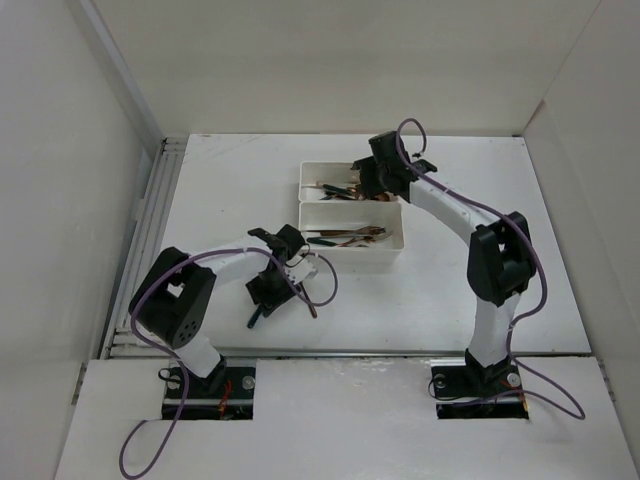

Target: Sort the eating utensils into containers

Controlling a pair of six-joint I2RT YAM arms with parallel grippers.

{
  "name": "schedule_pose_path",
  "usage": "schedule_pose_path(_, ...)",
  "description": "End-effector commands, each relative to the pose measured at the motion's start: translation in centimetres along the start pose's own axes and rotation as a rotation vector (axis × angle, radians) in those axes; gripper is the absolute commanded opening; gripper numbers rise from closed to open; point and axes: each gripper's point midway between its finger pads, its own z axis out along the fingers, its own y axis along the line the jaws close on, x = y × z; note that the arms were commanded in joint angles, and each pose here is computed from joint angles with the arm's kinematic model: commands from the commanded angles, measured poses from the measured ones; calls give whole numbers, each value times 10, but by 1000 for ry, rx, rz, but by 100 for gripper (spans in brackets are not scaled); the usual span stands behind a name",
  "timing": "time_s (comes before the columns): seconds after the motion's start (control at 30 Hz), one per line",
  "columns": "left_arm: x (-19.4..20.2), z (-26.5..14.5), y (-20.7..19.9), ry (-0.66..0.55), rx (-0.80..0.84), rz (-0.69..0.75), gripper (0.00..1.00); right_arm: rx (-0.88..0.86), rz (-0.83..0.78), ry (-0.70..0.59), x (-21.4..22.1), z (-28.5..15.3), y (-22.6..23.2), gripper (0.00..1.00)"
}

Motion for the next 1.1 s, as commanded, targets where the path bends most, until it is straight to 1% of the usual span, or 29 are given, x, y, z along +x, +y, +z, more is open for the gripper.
schedule_pose_path(0.0, 16, 19, 1, 65, -12, 3, 40, -81, 0, -33, -17, -20, 23, 54)
schedule_pose_path(0.03, 16, 19, 1, 65, -12, 3, 35, -81, 9, -43, -25, -22, 23, 54)
schedule_pose_path(0.07, 16, 21, 2, 61, -13, 13, 25, -75, 14, -50, -30, -23, 19, 54)
schedule_pose_path(0.17, 18, 23, 11, 60, -10, -36, 10, -61, 25, -65, -41, -23, 10, 54)
schedule_pose_path(0.2, 19, 23, 13, 60, -9, -48, 0, -66, 26, -65, -42, -28, 10, 54)
schedule_pose_path(0.37, 26, 19, 22, 71, -1, -107, 0, -64, 47, -89, -59, -28, 6, 54)
schedule_pose_path(0.43, 23, 11, 28, 62, -3, -127, 0, -86, 38, -90, -60, -33, 12, 54)
schedule_pose_path(0.5, 25, -2, 44, 53, -54, -134, 0, -135, 22, -91, -61, -39, 24, 52)
schedule_pose_path(0.6, 19, -33, 68, -2, -162, -50, 0, -188, -39, -95, -65, -45, 36, 51)
schedule_pose_path(0.63, 15, -43, 73, -32, -193, -15, 0, -232, -56, -99, -66, -54, 49, 51)
schedule_pose_path(0.67, 9, -57, 80, -61, -216, 71, 0, -230, -100, -105, -66, -53, 47, 51)
schedule_pose_path(0.7, 3, -74, 80, -126, -227, 124, 0, -259, -114, -118, -72, -60, 57, 51)
schedule_pose_path(0.73, -2, -84, 77, -164, -214, 184, 0, -278, -136, -123, -73, -63, 63, 51)
schedule_pose_path(0.8, -27, -119, 67, -313, -180, 318, 0, -303, -211, -149, -77, -75, 69, 51)
schedule_pose_path(0.83, -38, -130, 66, -365, -174, 326, 0, -308, -237, -171, -80, -75, 71, 51)
schedule_pose_path(0.87, -50, -144, 62, -421, -172, 345, 0, -337, -256, -198, -85, -89, 80, 51)
schedule_pose_path(0.9, -73, -173, 67, -504, -194, 357, 0, -338, -307, -222, -89, -93, 80, 51)
schedule_pose_path(0.93, -91, -174, 64, -531, -136, 319, 0, -339, -329, -252, -94, -97, 82, 51)
schedule_pose_path(0.97, -109, -183, 65, -568, -127, 304, 0, -334, -351, -272, -98, -102, 81, 51)
schedule_pose_path(1.0, -135, -214, 75, -652, -170, 275, 0, -328, -393, -303, -104, -112, 79, 51)
schedule_pose_path(1.03, -162, -207, 88, -663, -162, 242, 0, -324, -408, -325, -108, -116, 77, 51)
schedule_pose_path(1.07, -183, -211, 89, -685, -179, 221, 0, -292, -411, -374, -121, -116, 67, 51)
